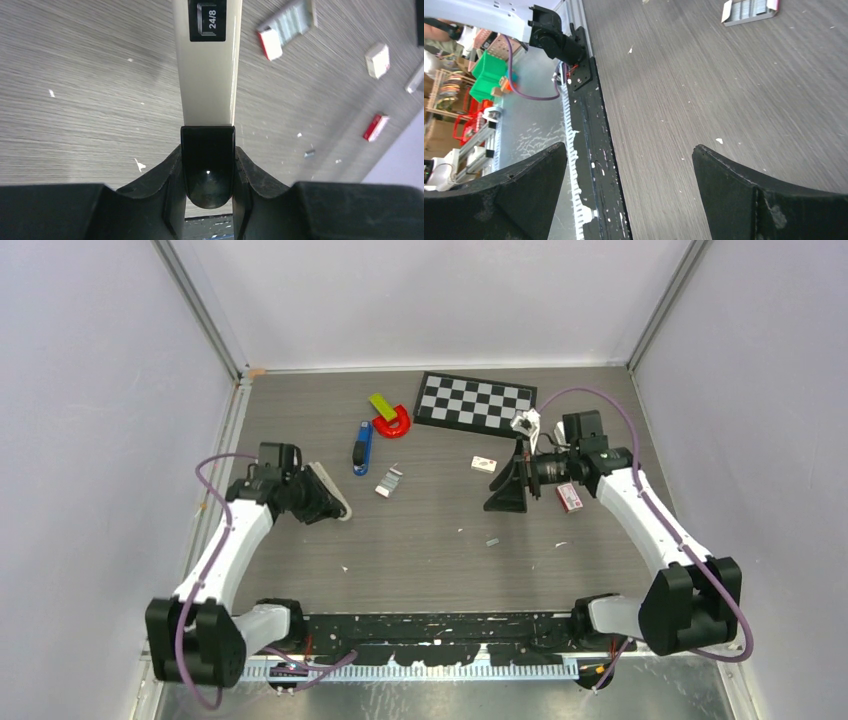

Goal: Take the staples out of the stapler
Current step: Pick up the stapler from the center of the board, then unload the staple at the center of the board.

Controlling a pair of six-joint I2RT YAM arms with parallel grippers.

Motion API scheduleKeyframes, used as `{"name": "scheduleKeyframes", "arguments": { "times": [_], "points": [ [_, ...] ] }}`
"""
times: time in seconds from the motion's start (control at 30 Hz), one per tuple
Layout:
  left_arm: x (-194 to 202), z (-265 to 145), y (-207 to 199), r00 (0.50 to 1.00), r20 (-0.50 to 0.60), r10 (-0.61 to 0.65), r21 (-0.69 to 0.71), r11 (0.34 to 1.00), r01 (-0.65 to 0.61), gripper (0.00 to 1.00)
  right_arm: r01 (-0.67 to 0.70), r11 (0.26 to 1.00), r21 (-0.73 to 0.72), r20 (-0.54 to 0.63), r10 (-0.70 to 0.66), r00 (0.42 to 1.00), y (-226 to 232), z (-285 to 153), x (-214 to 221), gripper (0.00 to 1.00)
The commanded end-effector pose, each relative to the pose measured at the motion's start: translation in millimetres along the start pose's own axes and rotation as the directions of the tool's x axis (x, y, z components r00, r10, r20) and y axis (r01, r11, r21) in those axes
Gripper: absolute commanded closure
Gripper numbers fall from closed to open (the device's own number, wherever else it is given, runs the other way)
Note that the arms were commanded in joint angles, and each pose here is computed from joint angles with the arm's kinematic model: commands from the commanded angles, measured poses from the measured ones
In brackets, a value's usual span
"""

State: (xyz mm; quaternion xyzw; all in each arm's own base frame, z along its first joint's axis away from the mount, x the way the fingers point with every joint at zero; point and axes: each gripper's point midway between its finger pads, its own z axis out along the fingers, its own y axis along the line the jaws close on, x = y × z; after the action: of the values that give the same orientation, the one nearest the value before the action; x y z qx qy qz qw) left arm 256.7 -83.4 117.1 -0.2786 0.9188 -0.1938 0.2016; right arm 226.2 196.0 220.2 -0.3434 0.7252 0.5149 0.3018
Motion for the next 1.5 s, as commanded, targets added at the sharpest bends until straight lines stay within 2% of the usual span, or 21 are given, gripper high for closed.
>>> {"name": "scheduleKeyframes", "arguments": {
  "times": [0.0,0.23,0.47,0.63,0.77,0.97,1.13,1.37,1.47],
  "points": [
    [6,-29,-50,0.988,0.109,0.110,0.267,0.954,-0.136,1.00,-0.011,0.999,-0.036,0.020,0.012,1.000,1,18,-4,0.01],
    [49,-55,-90,0.968,0.195,0.158,0.512,0.825,-0.238,1.00,-0.047,0.997,-0.069,0.089,0.053,0.995,3,33,-13,0.00],
    [70,-73,-133,0.954,0.281,0.108,0.709,0.647,-0.282,1.00,-0.105,0.987,-0.120,0.196,0.128,0.972,4,37,-34,0.01],
    [78,-87,-164,0.942,0.320,0.098,0.769,0.553,-0.319,1.00,-0.222,0.967,-0.127,0.262,0.249,0.933,-8,43,-45,0.01],
    [93,-98,-195,0.938,0.326,0.122,0.821,0.456,-0.344,1.00,-0.299,0.941,-0.158,0.258,0.331,0.908,-15,52,-43,0.01],
    [122,-115,-229,0.923,0.323,0.208,0.885,0.278,-0.373,1.00,-0.270,0.930,-0.249,0.226,0.327,0.918,2,62,-43,0.01],
    [134,-129,-236,0.911,0.342,0.230,0.908,0.170,-0.384,1.00,-0.243,0.930,-0.277,0.199,0.302,0.932,14,69,-39,0.00],
    [138,-136,-238,0.919,0.328,0.221,0.927,0.113,-0.358,1.00,-0.177,0.920,-0.350,0.134,0.236,0.963,45,76,-34,0.00],
    [140,-137,-239,0.919,0.323,0.225,0.932,0.091,-0.350,1.00,-0.157,0.917,-0.366,0.124,0.215,0.969,52,77,-34,0.06]
  ]
}}
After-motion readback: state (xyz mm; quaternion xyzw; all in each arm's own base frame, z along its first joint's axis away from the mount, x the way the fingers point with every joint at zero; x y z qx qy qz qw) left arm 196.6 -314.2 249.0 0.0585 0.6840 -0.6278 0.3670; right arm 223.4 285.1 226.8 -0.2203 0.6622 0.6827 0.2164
